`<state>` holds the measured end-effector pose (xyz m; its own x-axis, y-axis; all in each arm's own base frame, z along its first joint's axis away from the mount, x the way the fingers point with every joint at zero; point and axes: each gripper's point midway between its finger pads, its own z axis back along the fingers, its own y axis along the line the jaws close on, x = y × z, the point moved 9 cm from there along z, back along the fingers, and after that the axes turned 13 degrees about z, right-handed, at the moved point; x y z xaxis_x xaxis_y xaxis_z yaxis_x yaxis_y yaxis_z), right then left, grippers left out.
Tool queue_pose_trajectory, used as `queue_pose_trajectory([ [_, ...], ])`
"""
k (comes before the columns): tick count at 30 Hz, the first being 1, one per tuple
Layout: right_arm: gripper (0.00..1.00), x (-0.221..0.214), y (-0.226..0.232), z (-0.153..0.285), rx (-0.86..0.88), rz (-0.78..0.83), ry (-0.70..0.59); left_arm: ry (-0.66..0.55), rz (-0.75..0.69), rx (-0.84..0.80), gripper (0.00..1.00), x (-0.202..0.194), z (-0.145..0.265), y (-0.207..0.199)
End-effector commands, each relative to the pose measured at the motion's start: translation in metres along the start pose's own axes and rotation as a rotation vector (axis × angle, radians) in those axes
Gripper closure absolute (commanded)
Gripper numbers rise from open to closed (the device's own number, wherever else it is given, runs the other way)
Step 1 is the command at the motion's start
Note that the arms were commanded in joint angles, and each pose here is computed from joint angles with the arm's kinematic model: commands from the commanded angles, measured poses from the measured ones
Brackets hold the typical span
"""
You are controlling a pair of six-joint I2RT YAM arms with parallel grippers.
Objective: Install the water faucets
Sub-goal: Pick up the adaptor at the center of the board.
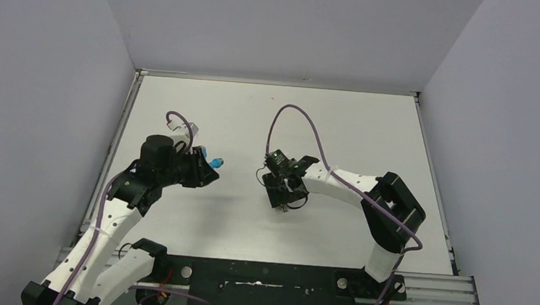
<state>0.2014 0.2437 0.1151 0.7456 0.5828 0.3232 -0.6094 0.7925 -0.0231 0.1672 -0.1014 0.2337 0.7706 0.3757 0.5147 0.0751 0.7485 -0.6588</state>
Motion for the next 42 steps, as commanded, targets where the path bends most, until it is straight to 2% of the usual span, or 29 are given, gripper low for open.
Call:
queue_pose_trajectory([
  [1,0.5,0.007,0.001,0.001,0.023,0.006,-0.021,-0.063,-0.057,-0.092,1.0,0.017,0.012,-0.021],
  [21,0.51,0.004,-0.007,-0.013,0.021,0.011,0.081,-0.049,-0.053,-0.119,1.0,0.017,0.009,-0.023],
  [28,0.55,0.003,-0.005,-0.013,0.025,-0.001,0.105,-0.045,-0.046,-0.125,1.0,0.017,0.006,-0.023],
  [34,0.51,-0.004,0.0,-0.008,0.024,-0.023,0.119,-0.043,-0.046,-0.127,1.0,0.016,0.006,-0.022],
  [42,0.6,-0.006,0.0,-0.012,0.011,-0.039,0.115,-0.044,-0.044,-0.129,1.0,0.015,0.006,-0.021],
])
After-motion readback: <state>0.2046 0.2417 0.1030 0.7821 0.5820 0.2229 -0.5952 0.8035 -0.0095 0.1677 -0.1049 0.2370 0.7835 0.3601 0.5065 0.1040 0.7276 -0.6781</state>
